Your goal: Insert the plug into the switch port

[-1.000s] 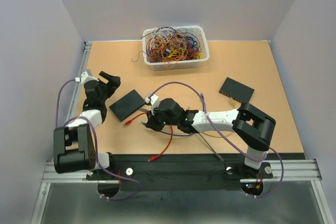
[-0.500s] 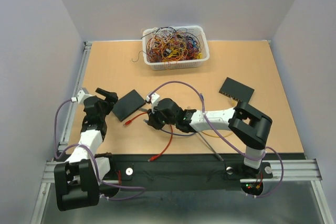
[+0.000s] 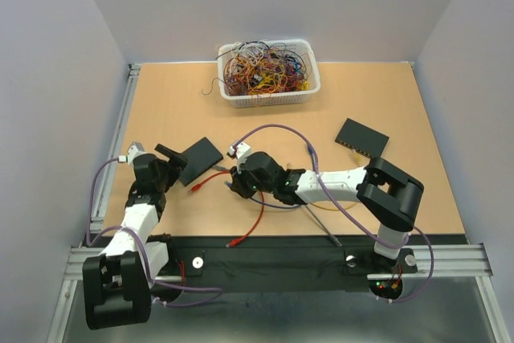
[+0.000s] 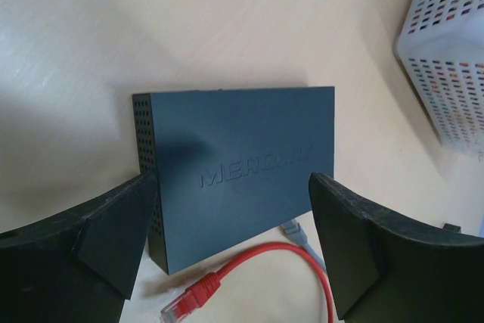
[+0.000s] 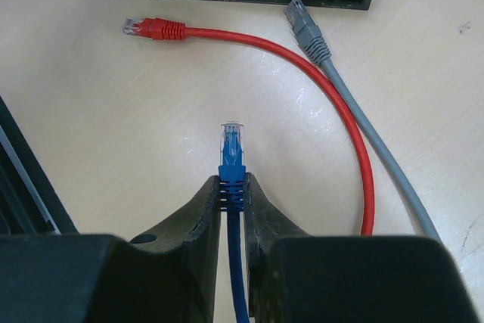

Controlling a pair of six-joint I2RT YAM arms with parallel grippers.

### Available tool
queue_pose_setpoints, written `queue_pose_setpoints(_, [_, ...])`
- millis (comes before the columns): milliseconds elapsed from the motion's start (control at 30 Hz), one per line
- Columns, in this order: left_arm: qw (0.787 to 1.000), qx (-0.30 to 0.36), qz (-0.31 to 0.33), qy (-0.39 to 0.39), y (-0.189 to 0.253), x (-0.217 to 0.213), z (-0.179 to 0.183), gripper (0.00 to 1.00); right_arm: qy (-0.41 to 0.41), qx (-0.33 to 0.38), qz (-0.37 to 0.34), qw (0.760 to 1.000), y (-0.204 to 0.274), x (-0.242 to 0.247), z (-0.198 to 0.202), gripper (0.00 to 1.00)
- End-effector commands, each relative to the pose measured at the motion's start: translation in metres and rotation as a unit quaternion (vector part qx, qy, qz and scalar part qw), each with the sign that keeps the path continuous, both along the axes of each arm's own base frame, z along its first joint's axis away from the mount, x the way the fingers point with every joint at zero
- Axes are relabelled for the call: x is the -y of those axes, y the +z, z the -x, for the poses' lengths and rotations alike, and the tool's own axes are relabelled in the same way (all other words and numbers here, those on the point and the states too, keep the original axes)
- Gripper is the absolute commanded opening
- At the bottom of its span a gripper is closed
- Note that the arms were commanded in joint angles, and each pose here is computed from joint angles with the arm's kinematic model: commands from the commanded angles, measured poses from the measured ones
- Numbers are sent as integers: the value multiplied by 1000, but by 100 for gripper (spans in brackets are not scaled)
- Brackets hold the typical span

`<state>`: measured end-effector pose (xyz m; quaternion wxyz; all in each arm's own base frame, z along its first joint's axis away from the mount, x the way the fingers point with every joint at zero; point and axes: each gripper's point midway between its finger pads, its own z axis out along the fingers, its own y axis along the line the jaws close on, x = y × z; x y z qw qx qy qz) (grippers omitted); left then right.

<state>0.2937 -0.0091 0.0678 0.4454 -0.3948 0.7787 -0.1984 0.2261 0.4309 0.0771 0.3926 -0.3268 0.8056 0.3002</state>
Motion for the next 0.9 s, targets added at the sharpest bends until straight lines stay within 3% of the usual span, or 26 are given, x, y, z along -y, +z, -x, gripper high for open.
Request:
queue_pose_setpoints(0, [1000,-7,-4,-2,-3,3,10,93,-8,19,-25,999,24,0,-2,0])
queue_pose_setpoints(333, [999,-1,-22,-26,1,18,-11,89,-18,24,-21,999,23,5,-4,0])
queue_pose_setpoints(600, [994,-6,5,-108,-9,89,-30,89,-67,48,-13,997,31,23,-16,1])
queue_pose_setpoints(867, [990,11,6,-137,-6,126,-67,89,-89,65,7,994,40,33,-25,0])
